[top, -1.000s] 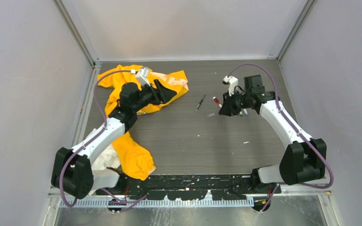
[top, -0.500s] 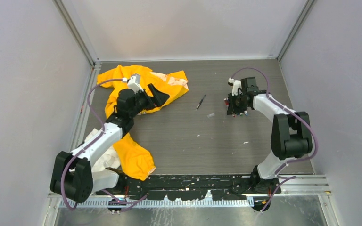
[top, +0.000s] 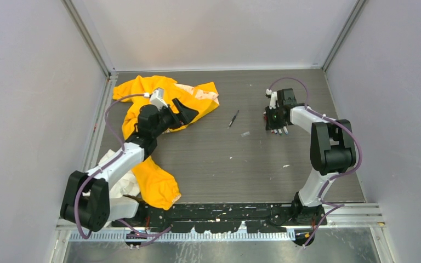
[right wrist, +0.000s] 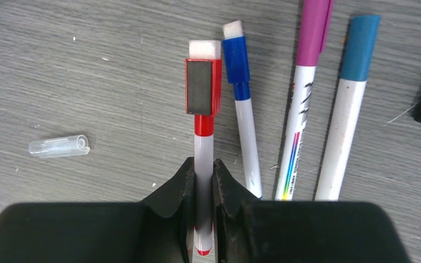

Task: Insert the pens into the pen caps
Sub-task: Place the pen at the center of the board.

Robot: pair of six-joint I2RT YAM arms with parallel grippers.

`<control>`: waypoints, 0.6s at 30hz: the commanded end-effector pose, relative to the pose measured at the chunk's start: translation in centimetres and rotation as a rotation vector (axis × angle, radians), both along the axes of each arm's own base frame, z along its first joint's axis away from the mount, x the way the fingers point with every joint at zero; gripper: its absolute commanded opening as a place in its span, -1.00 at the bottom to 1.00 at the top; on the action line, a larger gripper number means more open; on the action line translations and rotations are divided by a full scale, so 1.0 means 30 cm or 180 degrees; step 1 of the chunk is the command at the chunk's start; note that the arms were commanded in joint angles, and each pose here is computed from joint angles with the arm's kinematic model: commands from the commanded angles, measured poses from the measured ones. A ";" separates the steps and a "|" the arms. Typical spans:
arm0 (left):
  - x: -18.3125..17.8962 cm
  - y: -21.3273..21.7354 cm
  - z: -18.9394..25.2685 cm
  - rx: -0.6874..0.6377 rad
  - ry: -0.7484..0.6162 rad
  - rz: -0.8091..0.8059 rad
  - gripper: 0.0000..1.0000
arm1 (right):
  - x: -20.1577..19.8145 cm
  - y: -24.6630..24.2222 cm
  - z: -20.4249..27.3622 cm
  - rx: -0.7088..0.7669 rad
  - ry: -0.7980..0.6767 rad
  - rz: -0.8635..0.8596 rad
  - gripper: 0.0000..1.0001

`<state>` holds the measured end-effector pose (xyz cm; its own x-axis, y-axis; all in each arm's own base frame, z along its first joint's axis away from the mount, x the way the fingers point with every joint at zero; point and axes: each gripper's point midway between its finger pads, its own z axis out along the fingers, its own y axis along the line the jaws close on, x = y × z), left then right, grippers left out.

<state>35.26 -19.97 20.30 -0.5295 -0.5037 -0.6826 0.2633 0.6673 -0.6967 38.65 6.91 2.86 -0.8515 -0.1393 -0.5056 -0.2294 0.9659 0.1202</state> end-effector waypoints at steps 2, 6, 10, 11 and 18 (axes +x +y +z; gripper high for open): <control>0.029 -0.029 0.038 -0.0234 -0.0037 -0.0067 0.70 | 0.061 -0.005 0.043 -0.0049 -0.0226 -0.0055 -0.76; 0.034 -0.049 0.033 -0.0353 0.0043 -0.0123 0.66 | 0.060 0.003 0.042 -0.0017 -0.0205 -0.0041 -0.70; 0.034 -0.054 0.035 -0.0418 0.0057 -0.0136 0.62 | 0.052 0.012 0.042 0.0021 -0.0181 -0.0024 -0.62; 0.034 -0.055 0.035 -0.0424 0.0058 -0.0135 0.62 | 0.050 0.012 0.042 0.0026 -0.0179 -0.0021 -0.59; 0.032 -0.074 0.026 -0.0542 0.0163 -0.0200 0.58 | 0.044 0.012 0.056 0.0035 -0.0220 -0.0010 -0.42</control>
